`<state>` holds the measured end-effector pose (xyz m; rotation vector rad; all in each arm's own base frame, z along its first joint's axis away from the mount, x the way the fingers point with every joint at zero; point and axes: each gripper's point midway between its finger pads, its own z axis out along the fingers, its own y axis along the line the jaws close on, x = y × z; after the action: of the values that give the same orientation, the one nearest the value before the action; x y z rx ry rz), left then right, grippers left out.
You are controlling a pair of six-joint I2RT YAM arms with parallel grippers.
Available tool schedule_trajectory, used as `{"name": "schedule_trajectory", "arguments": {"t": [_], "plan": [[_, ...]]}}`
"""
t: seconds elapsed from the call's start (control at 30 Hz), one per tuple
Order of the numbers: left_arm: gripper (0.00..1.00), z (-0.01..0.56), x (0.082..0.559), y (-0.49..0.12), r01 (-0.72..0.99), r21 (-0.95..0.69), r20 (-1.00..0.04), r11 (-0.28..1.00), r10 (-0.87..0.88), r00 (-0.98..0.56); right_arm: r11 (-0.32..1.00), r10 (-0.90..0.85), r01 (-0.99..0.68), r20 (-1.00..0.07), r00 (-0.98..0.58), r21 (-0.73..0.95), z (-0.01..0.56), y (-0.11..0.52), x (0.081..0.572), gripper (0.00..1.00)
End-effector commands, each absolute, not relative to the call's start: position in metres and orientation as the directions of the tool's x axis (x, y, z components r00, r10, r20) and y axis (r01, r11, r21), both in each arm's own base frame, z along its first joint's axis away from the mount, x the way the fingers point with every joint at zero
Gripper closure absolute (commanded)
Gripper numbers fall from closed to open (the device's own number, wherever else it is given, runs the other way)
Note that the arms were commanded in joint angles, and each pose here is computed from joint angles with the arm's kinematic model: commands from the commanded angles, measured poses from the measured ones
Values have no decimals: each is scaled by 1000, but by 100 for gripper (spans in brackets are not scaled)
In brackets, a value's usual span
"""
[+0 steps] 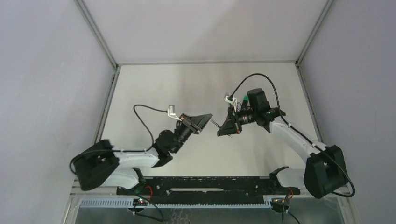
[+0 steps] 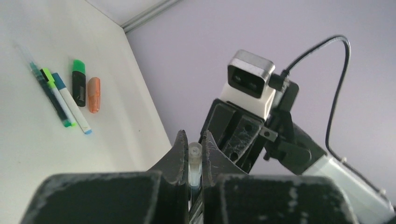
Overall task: Insert the pens into the pen caps
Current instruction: Press the pen cap onto the pen.
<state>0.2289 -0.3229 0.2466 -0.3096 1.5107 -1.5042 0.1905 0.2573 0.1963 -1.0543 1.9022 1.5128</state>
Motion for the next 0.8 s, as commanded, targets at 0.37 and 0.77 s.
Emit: {"name": "schedule_trajectory", "arguments": {"t": [0.37, 0.77], "plan": [[100, 208, 134, -406, 459, -886, -430, 65, -485, -762, -30, -78, -868, -867, -492, 496, 258, 254, 213, 100], [100, 195, 116, -437, 492, -865, -488, 94, -385, -784, 63, -31, -874, -875, -484, 481, 260, 256, 225, 100]]}}
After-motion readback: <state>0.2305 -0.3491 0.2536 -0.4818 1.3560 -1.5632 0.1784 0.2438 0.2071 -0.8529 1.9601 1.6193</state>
